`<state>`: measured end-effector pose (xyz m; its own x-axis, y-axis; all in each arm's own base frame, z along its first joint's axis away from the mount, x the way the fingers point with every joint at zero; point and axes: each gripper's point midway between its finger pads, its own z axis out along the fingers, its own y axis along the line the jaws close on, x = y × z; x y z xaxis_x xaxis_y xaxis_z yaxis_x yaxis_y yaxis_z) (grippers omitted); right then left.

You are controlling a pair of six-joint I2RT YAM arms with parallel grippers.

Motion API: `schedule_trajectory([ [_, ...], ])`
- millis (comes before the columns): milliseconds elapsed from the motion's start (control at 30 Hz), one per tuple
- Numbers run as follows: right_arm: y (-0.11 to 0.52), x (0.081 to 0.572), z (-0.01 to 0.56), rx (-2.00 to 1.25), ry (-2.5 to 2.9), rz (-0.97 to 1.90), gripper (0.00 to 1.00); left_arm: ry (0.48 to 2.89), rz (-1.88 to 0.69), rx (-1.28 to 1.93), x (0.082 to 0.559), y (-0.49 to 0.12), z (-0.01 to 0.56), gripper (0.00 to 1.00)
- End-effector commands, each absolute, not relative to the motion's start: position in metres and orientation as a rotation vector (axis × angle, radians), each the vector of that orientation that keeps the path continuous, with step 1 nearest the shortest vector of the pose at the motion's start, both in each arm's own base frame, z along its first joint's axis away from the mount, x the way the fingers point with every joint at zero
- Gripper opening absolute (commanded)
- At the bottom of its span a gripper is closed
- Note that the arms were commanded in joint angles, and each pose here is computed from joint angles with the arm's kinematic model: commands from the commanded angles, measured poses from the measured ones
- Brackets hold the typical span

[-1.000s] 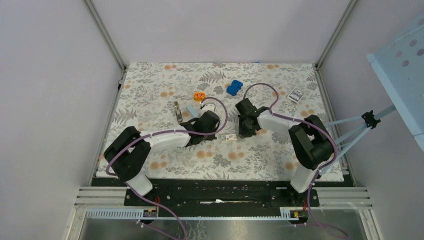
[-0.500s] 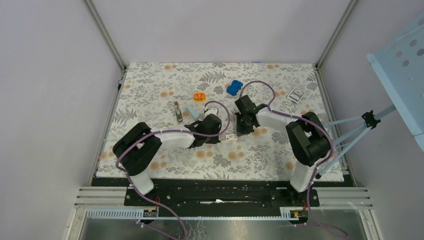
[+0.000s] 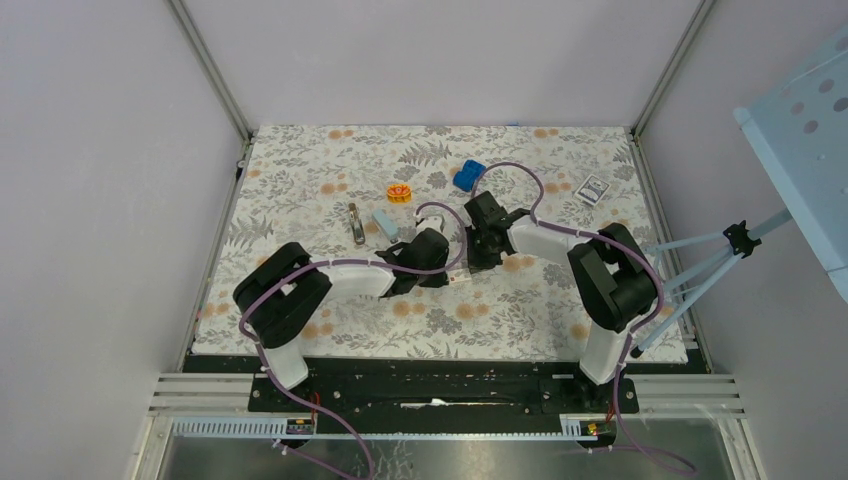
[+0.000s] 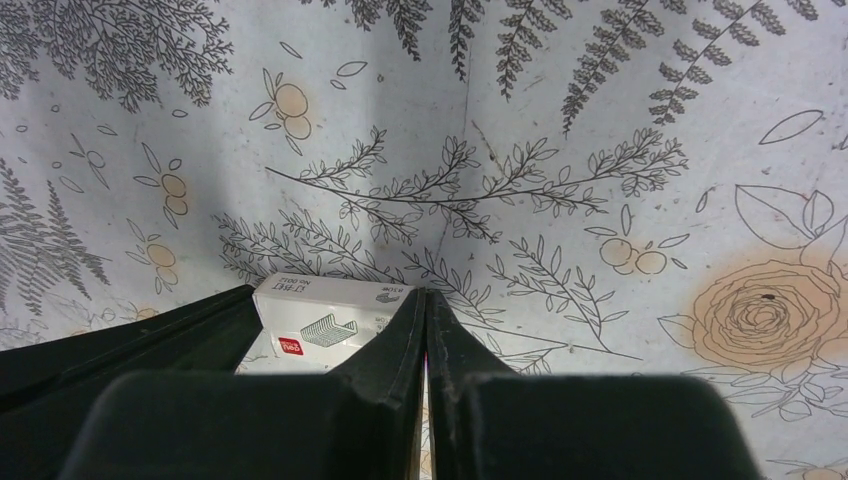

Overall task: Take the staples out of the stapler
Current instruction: Reset both arms

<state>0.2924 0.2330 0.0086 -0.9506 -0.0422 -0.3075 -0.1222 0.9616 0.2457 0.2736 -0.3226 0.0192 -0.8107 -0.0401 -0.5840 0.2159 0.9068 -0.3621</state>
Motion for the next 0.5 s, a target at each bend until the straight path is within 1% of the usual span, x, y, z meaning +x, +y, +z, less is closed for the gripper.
schedule_trajectory([
  [0, 0.243, 0.250, -0.014, -0.242, 2.945, 0.344, 0.05, 2.511, -0.575, 0.156, 0.263, -0.333, 0.007, 0.00],
  [100, 0.250, 0.245, -0.013, -0.294, 2.940, 0.325, 0.05, 2.510, -0.582, 0.157, 0.264, -0.337, 0.008, 0.00],
  [267, 0.250, 0.242, -0.010, -0.365, 2.916, 0.195, 0.05, 2.503, -0.613, 0.155, 0.265, -0.344, 0.010, 0.00],
  [367, 0.246, 0.244, -0.009, -0.356, 2.890, 0.127, 0.05, 2.502, -0.630, 0.154, 0.264, -0.347, 0.011, 0.00],
  [467, 0.248, 0.246, -0.007, -0.311, 2.871, 0.131, 0.07, 2.497, -0.653, 0.152, 0.262, -0.348, 0.013, 0.00],
])
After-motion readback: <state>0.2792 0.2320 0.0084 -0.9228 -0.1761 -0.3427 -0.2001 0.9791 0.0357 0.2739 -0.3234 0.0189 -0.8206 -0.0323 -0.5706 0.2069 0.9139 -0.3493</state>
